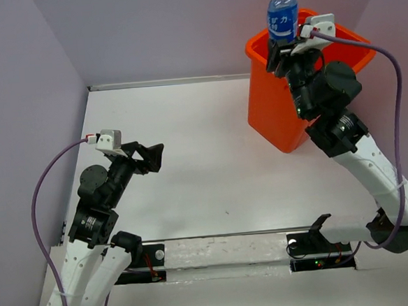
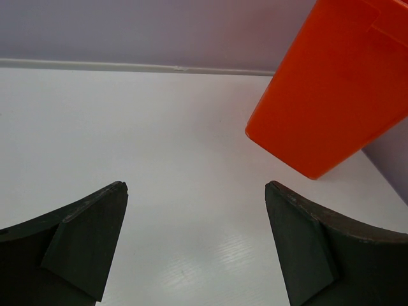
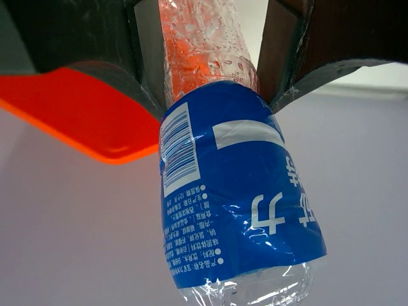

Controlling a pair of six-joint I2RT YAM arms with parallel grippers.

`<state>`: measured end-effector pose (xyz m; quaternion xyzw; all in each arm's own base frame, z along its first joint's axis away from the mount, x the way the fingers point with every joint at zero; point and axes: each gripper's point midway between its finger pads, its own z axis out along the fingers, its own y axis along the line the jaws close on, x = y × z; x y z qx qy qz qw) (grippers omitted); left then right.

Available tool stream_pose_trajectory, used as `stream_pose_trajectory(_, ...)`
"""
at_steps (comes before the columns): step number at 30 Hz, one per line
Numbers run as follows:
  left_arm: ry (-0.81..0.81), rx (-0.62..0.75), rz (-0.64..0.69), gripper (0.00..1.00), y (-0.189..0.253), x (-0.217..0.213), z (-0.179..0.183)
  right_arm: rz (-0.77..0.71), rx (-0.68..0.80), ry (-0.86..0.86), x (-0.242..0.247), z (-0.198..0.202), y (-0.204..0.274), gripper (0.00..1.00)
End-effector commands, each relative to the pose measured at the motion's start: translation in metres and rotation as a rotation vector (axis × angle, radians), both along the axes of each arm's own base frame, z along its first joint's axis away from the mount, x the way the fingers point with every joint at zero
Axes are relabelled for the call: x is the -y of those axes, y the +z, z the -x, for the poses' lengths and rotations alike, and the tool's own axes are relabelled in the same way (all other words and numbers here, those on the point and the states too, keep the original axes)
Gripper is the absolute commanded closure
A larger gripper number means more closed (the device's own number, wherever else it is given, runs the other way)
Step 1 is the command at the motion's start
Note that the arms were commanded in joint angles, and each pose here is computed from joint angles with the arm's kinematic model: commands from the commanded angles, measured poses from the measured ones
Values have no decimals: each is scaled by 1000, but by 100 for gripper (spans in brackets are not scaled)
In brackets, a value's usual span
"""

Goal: Put the plastic bottles in the bin

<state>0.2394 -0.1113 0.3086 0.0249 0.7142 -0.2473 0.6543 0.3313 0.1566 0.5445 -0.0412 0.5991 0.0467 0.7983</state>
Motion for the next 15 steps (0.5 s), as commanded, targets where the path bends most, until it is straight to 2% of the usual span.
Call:
stream_pose_trajectory(1, 2, 33, 12, 1, 7, 0, -3, -18, 87, -385, 86, -41, 33, 65)
stream_pose_trajectory(6, -1, 36, 13, 1, 7, 0, -2, 3, 52, -536, 140, -87, 15, 66)
stream_pose_trajectory(8, -9, 35, 11, 1, 7, 2, -2, 15, 23, -552, 147, -101, 0, 65)
stream_pose_trajectory(9, -7, 36, 12, 1, 8, 1, -2, 9, 8, -559, 156, -109, -10, 57)
stream_pose_trajectory(11, -12, 32, 10, 1, 6, 2, -2, 3, -34, -573, 164, -121, -28, 33)
stream_pose_trajectory(12, -12, 33, 12, 1, 7, 2, -2, -4, -52, -589, 168, -122, -32, 9)
stream_pose_trajectory(13, -10, 30, 11, 1, 6, 2, -2, -19, -48, -585, 169, -119, -25, 2)
stream_pose_trajectory(15, -12, 28, 11, 1, 5, 3, -3, -81, -22, -530, 165, -104, -10, 0)
